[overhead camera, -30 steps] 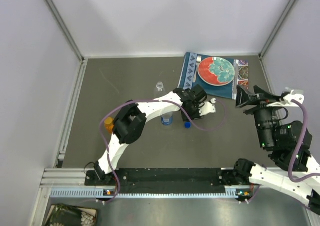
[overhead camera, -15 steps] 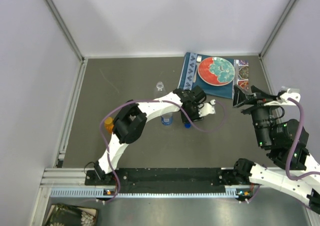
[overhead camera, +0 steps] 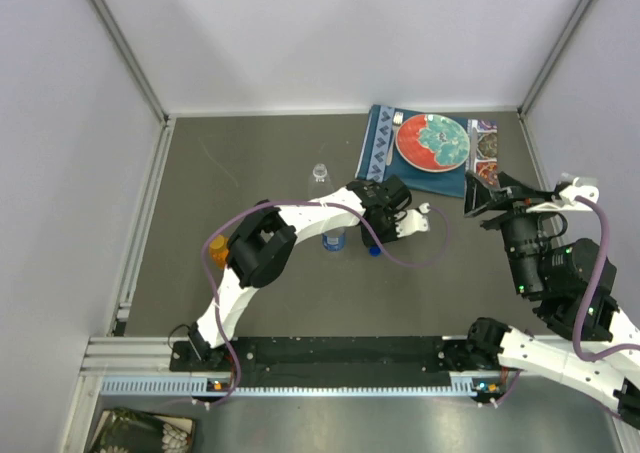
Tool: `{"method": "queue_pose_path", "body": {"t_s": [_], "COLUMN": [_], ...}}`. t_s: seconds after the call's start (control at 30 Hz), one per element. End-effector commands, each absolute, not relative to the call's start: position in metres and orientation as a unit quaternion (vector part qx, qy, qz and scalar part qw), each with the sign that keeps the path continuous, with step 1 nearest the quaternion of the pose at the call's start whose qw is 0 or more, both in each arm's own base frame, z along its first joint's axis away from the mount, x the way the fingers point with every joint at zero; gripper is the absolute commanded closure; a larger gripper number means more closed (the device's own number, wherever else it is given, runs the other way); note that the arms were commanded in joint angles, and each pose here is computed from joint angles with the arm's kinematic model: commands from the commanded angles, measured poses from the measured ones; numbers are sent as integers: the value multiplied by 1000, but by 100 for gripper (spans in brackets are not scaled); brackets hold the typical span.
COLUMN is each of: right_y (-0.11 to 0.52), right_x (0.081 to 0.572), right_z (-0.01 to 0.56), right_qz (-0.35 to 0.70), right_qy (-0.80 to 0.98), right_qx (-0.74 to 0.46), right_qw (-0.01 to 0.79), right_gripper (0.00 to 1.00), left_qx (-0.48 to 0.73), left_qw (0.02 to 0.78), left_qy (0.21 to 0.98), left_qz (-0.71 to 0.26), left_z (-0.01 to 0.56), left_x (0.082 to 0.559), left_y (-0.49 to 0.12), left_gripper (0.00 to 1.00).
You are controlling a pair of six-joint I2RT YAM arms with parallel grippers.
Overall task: Screw on the bottle caps
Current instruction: Pick up the bottle cap from the center of the board.
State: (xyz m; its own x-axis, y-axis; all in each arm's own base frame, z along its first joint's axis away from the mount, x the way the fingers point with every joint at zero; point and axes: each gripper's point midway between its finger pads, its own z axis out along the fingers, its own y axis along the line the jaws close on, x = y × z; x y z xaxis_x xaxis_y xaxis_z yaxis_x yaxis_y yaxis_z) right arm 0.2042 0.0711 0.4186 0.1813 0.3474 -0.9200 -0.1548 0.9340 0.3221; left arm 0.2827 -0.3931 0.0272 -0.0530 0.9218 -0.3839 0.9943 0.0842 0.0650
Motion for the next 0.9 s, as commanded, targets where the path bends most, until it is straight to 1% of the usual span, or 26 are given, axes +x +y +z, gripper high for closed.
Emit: {"method": "queue_pose_path", "body": {"t_s": [0.0,0.13,0.23,0.3,0.33,0.4,0.43,0.5,0.53,0.6,0.63,0.7,0.73,0.77,0.8,0.83,0.87], "right_y": [70,71,76,77,78,80,83,86,90,93,97,101,106,108,112,125,132], "right_x": [202,201,202,201,200,198,197,194,191,189,186,183,180,177,175,175,174], "right_z": [422,422,426,436,442,460,466,486,495,511,517,531,535,543,546,547,549], "right_qz": [174,177,178,181,179,190,182,193,199,208,213,223,228,236,240,247,251], "right_qy": [617,618,618,613,610,598,592,576,567,554,545,531,524,514,509,505,500], "right_qx": [80,74,63,57,44,37,13,3,-12,-21,-36,-49,-65,-73,-86,-108,-123], "right_qw": [763,762,763,767,771,778,785,794,799,806,810,816,818,821,822,820,820], "right_gripper": [32,33,33,33,33,31,31,29,29,27,26,22,22,20,20,18,16], "left_qx": [666,665,659,650,644,630,621,594,580,547,532,498,470,443,424,398,383], "left_qw": [180,178,182,192,214,222,256,281,316,346,371,390,411,392,389,403,369], "left_qy": [713,714,717,720,716,720,713,715,702,701,690,688,689,689,688,683,675], "left_qz": [-127,-129,-138,-150,-160,-187,-204,-237,-267,-300,-321,-355,-368,-418,-443,-461,-511], "left_z": [26,24,31,49,74,104,143,185,228,270,304,338,360,375,387,403,413], "left_x": [287,286,285,285,290,284,287,284,284,285,285,286,295,286,286,297,283], "left_y": [-404,-405,-409,-415,-423,-428,-435,-438,-438,-433,-423,-411,-392,-386,-376,-357,-352], "left_gripper": [82,100,100,100,100,100,100,100,100,100,100,100,100,100,100,100,100]}}
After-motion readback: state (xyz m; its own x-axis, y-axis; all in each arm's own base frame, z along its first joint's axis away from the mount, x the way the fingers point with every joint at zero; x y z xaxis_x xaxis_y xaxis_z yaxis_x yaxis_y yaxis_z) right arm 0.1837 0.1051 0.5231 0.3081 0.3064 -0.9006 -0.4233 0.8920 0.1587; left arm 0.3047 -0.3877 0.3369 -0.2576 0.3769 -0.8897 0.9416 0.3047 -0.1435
